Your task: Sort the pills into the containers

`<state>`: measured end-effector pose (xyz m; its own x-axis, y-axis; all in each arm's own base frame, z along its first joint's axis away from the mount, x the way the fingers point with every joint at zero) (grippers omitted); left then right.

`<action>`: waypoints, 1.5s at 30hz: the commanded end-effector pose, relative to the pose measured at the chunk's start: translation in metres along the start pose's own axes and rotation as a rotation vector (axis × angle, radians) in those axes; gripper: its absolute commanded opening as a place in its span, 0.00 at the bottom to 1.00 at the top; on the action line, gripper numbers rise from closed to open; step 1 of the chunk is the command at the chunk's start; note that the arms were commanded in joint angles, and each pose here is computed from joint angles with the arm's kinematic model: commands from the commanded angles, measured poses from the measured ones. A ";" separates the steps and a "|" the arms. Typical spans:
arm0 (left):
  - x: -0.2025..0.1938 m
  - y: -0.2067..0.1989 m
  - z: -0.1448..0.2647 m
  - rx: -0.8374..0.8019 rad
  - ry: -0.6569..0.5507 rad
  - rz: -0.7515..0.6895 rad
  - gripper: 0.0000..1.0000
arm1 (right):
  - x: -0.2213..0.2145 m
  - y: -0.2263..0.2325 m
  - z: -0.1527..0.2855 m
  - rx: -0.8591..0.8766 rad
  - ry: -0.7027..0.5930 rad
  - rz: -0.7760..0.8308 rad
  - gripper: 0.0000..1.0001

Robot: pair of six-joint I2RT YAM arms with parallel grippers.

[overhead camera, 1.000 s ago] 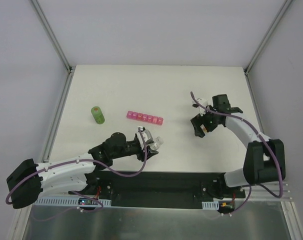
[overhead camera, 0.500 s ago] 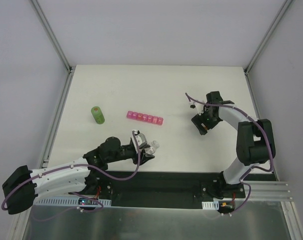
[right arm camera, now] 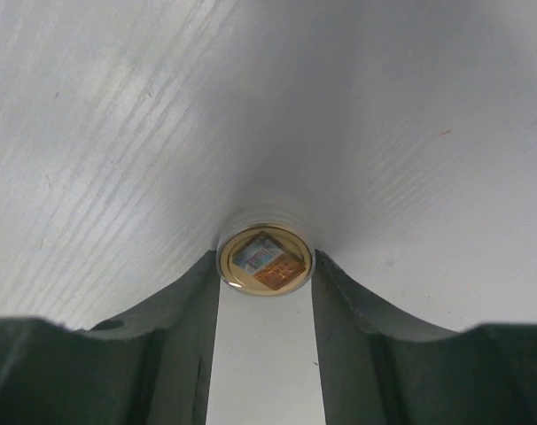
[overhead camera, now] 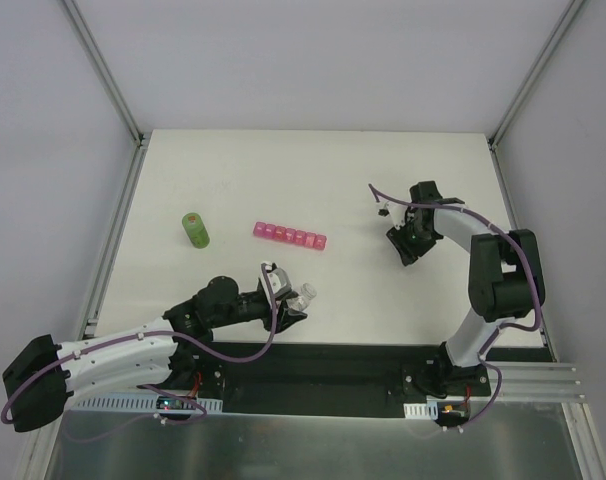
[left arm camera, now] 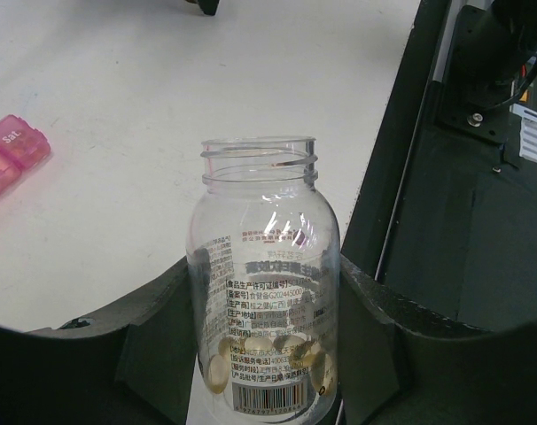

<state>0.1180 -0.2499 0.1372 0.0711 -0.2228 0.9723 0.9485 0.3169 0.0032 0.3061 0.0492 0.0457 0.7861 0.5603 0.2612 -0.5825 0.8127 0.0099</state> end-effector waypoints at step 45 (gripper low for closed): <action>0.122 -0.038 -0.014 -0.363 -0.223 -0.017 0.06 | -0.004 0.265 0.230 0.932 -0.616 0.813 0.18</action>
<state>0.0912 -0.2971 0.2171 0.0677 -0.1001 0.9927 0.9970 -0.0301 -0.0711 0.1053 0.2288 0.2766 0.1897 0.4028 0.8954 -0.9287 -0.2224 0.2967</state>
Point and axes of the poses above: each gripper's point midway between its finger pads, its own z axis back along the fingers, its own y axis along the line the jaws close on, x = y × z, the point moved 3 cm from there along z, back along the fingers, and after that the axes turned 8 degrees about -z, right-handed, at the moved point
